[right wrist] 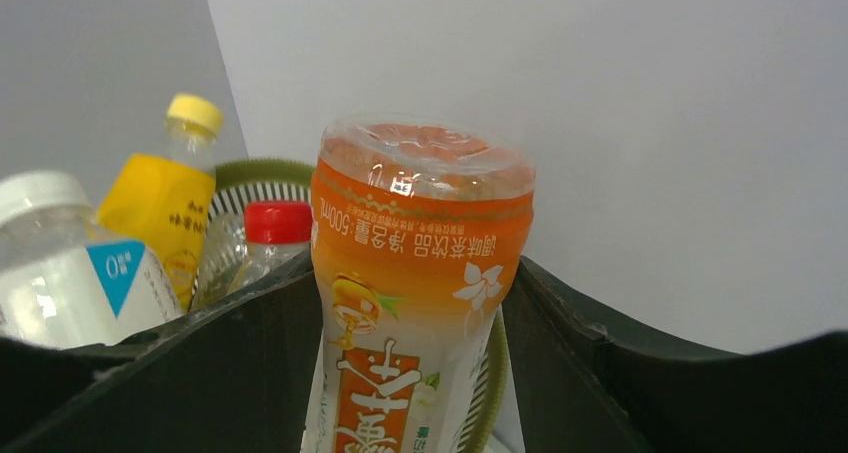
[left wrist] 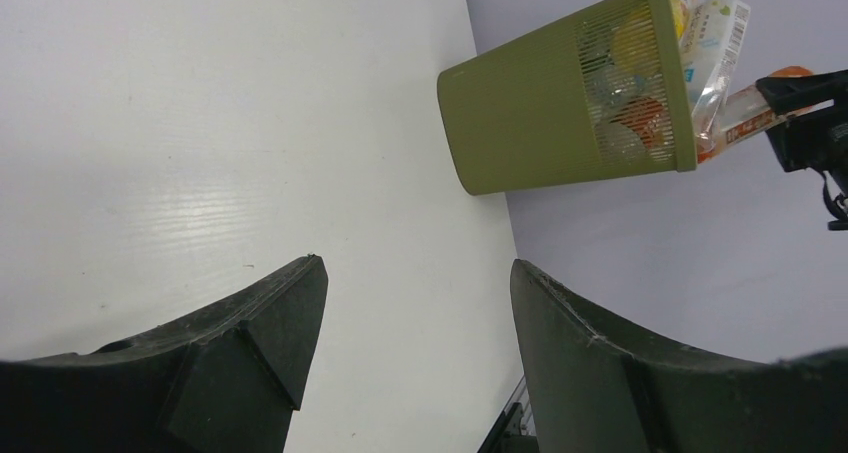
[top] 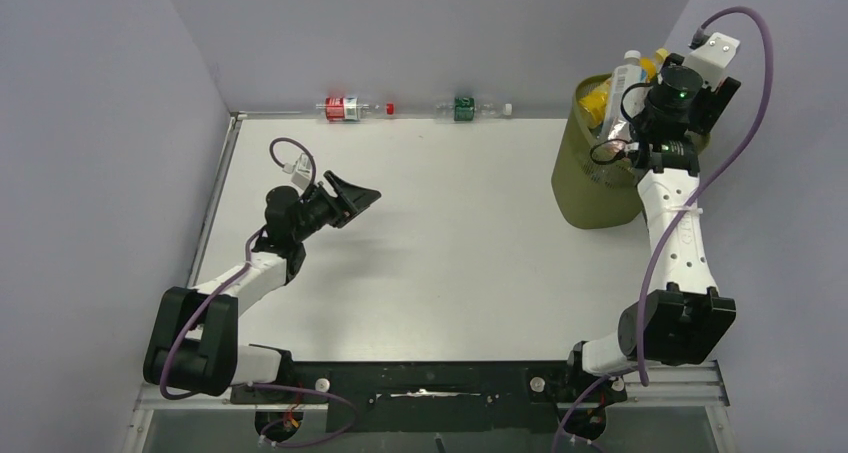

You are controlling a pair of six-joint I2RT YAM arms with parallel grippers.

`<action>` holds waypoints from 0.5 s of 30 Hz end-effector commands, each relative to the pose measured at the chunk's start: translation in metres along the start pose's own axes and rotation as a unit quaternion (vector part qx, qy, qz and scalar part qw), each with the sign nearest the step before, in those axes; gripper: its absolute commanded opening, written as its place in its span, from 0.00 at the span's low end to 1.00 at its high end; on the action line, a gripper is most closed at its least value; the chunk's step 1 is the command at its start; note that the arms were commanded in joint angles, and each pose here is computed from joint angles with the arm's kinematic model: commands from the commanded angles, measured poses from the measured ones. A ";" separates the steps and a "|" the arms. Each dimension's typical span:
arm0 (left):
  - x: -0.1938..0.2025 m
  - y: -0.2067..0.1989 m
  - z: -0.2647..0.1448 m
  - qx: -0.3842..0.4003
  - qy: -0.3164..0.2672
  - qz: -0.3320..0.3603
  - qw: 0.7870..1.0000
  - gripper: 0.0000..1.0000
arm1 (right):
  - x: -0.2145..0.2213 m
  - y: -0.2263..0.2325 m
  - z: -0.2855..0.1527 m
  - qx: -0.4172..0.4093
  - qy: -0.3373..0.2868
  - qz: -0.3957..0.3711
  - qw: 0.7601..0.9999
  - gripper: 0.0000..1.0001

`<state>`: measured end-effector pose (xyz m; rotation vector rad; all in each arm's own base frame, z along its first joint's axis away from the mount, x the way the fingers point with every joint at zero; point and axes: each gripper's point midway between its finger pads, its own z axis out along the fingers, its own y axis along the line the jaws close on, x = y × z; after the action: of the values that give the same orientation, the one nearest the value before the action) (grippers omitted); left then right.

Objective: Put the plastic bottles in the bin
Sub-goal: Place the plastic bottle in the trash bin.

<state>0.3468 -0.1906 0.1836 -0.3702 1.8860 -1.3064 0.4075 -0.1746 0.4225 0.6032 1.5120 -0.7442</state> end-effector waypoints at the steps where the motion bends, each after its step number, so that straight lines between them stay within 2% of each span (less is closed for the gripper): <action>1: -0.010 -0.018 -0.002 0.041 -0.012 0.021 0.999 0.67 | -0.004 -0.006 -0.007 0.006 -0.020 0.047 0.999 0.59; 11: -0.010 -0.018 -0.003 0.038 -0.014 0.020 0.999 0.67 | 0.037 0.010 -0.011 -0.032 0.020 0.041 0.998 0.57; 15: -0.011 -0.015 -0.001 0.033 -0.014 0.019 0.999 0.67 | 0.049 0.019 -0.006 -0.044 0.044 0.028 0.998 0.61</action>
<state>0.3453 -0.1899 0.1839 -0.3681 1.8851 -1.3211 0.4036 -0.1696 0.3918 0.6387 1.5181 -0.6681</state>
